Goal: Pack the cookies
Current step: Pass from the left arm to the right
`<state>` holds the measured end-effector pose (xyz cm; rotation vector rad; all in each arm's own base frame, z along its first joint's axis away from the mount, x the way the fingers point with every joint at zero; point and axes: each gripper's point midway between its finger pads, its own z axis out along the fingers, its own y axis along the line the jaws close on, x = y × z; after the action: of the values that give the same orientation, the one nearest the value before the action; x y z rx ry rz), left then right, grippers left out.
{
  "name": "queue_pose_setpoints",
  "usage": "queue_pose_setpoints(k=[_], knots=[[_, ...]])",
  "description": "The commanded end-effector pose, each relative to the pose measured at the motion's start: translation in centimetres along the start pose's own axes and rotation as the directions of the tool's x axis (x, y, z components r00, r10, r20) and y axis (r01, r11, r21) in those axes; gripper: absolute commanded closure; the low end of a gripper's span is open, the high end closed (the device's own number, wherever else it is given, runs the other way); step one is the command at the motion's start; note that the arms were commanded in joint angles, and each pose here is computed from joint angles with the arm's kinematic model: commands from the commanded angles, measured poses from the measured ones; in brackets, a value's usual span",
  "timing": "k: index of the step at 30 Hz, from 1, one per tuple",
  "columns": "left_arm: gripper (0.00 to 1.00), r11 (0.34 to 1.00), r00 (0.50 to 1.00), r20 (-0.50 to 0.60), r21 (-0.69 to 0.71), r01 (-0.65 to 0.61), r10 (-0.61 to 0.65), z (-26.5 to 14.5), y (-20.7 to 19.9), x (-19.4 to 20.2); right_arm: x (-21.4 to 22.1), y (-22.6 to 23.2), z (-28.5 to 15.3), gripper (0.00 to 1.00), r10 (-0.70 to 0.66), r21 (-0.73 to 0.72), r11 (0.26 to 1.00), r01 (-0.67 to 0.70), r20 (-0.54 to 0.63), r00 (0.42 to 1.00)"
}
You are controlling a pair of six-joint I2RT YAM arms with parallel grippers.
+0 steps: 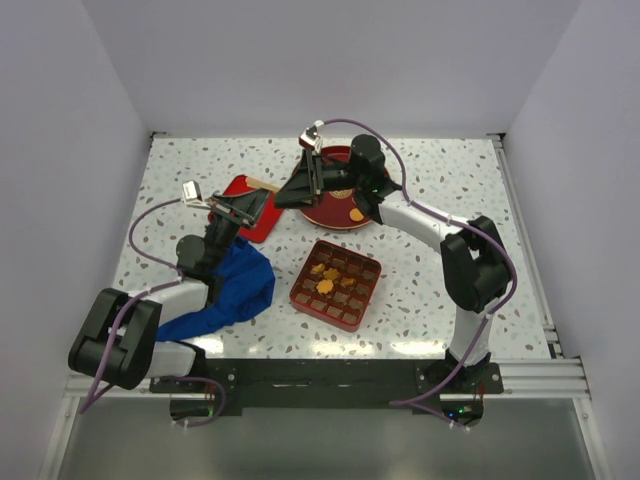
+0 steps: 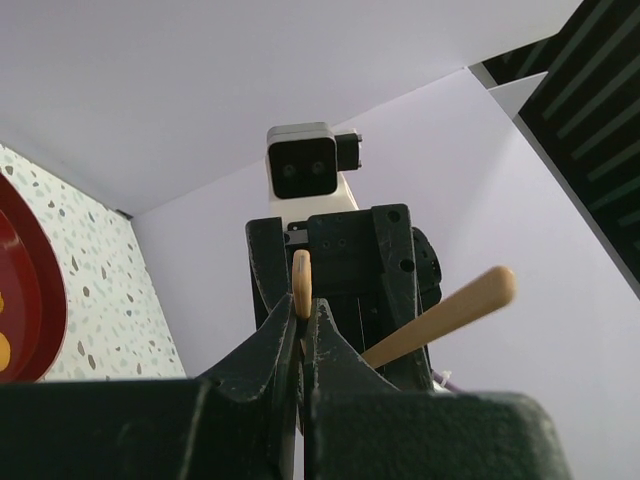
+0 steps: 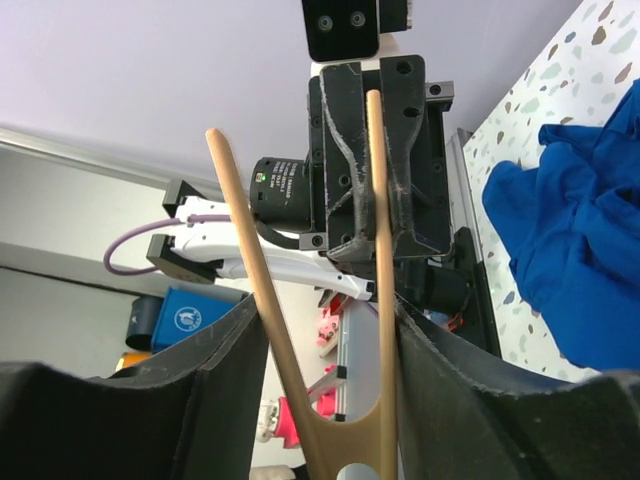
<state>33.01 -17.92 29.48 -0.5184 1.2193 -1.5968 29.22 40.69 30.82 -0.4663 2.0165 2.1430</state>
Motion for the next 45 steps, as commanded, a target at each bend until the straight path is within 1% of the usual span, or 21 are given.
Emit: queue_pose_setpoints(k=[1, 4, 7, 8, 11, 12, 14, 15, 21, 27, 30, 31, 33, 34, 35, 37, 38, 40, 42, 43, 45], knots=[[1.0, 0.915, 0.991, 0.085, 0.383, -0.129, 0.104, -2.1, -9.0, -0.7, -0.5, 1.2, 0.1, 0.47, -0.039, -0.022, 0.999, 0.039, 0.022, 0.999], [1.0, 0.916, 0.991, 0.083, 0.381, -0.127, 0.103, -2.2, -8.9, -0.6, -0.5, 1.2, 0.0, 0.48, -0.039, -0.022, 0.999, 0.039, 0.023, 0.999], [1.0, 0.917, 0.991, 0.083, 0.378, -0.126, 0.102, -2.2, -8.8, -0.6, -0.4, 1.2, -0.1, 0.66, -0.04, -0.022, 0.999, 0.041, 0.023, 0.999], [1.0, 0.916, 0.991, 0.083, 0.381, -0.129, 0.105, -2.2, -8.9, -0.6, -0.3, 1.1, 0.0, 0.76, -0.04, -0.022, 0.999, 0.041, 0.02, 0.999], [1.0, 0.918, 0.992, 0.082, 0.377, -0.12, 0.096, -2.2, -8.8, -0.6, -0.3, 1.1, -0.2, 0.9, -0.043, -0.02, 0.999, 0.043, 0.021, 0.999], [0.95, 0.92, 0.993, 0.079, 0.376, -0.114, 0.09, -2.2, -8.8, -0.6, -0.3, 1.1, -0.3, 0.92, -0.043, -0.018, 0.999, 0.043, 0.022, 0.999], [0.87, 0.921, 0.993, 0.079, 0.375, -0.11, 0.087, -2.4, -8.8, -0.6, -0.3, 1.0, -0.4, 0.92, -0.046, -0.017, 0.999, 0.047, 0.022, 0.999], [0.73, 0.92, 0.993, 0.083, 0.375, -0.109, 0.084, -2.5, -8.9, -0.7, -0.4, 1.0, -0.6, 0.92, -0.048, -0.014, 0.999, 0.049, 0.026, 0.998], [0.39, 0.936, 0.986, 0.12, 0.317, -0.15, 0.117, -3.6, -8.5, -1.5, -1.9, 0.5, -3.0, 0.91, -0.07, 0.019, 0.997, 0.069, 0.067, 0.995], [0.25, 0.973, 0.968, 0.152, 0.092, -0.213, 0.198, -4.5, -4.9, -3.3, -2.4, -0.2, -4.9, 0.89, -0.093, 0.051, 0.995, 0.089, 0.071, 0.993], [0.24, 0.965, 0.954, 0.146, -0.015, -0.262, 0.262, -5.0, -3.4, -4.0, -2.5, -0.8, -5.5, 0.88, -0.109, 0.078, 0.991, 0.105, 0.054, 0.993], [0.23, 0.958, 0.947, 0.151, -0.012, -0.286, 0.285, -5.1, -4.2, -4.2, -2.6, -1.1, -5.8, 0.87, -0.184, 0.094, 0.979, 0.179, 0.041, 0.982], [0.22, 0.941, 0.935, 0.122, -0.101, -0.323, 0.334, -5.4, -2.5, -4.5, -2.3, -3.8, -7.1, 0.86, -0.127, 0.199, 0.972, 0.123, 0.007, 0.992], [0.22, 0.933, 0.926, 0.123, -0.097, -0.346, 0.357, -5.5, -3.3, -4.6, -3.5, -3.7, -7.5, 0.86, -0.315, 0.236, 0.92, 0.314, -0.035, 0.948], [0.22, 0.919, 0.915, 0.112, -0.119, -0.375, 0.388, -5.6, -2.9, -4.7, -2.2, -5.3, -8.9, 0.85, -0.228, 0.316, 0.917, 0.242, -0.079, 0.97], [0.21, 0.906, 0.909, 0.083, -0.157, -0.393, 0.409, -5.9, -2.4, -4.7, -3.9, -7.3, -10.5, 0.83, -0.412, 0.432, 0.782, 0.45, -0.185, 0.892], [0.21, 0.895, 0.9, 0.071, -0.17, -0.413, 0.43, -6.0, -2.1, -4.6, -2.7, -8.4, -11.6, 0.82, -0.354, 0.48, 0.767, 0.426, -0.238, 0.905], [0.21, 0.886, 0.898, 0.051, -0.194, -0.421, 0.438, -6.3, -1.5, -4.5, -4.1, -11.1, -13.9, 0.81, -0.426, 0.556, 0.616, 0.558, -0.361, 0.83], [0.21, 0.878, 0.894, 0.039, -0.214, -0.429, 0.447, -6.5, -1.0, -4.5, -4.3, -12.5, -15.8, 0.8, -0.408, 0.596, 0.542, 0.592, -0.429, 0.806], [0.21, 0.876, 0.893, 0.036, -0.215, -0.431, 0.448, -6.6, -1.0, -4.5, -4.7, -14.0, -17.2, 0.79, -0.405, 0.61, 0.471, 0.637, -0.492, 0.77], [0.21, 0.869, 0.89, 0.025, -0.228, -0.438, 0.455, -6.7, -0.6, -4.4, -4.7, -14.8, -18.6, 0.77, -0.381, 0.613, 0.423, 0.668, -0.549, 0.744]])
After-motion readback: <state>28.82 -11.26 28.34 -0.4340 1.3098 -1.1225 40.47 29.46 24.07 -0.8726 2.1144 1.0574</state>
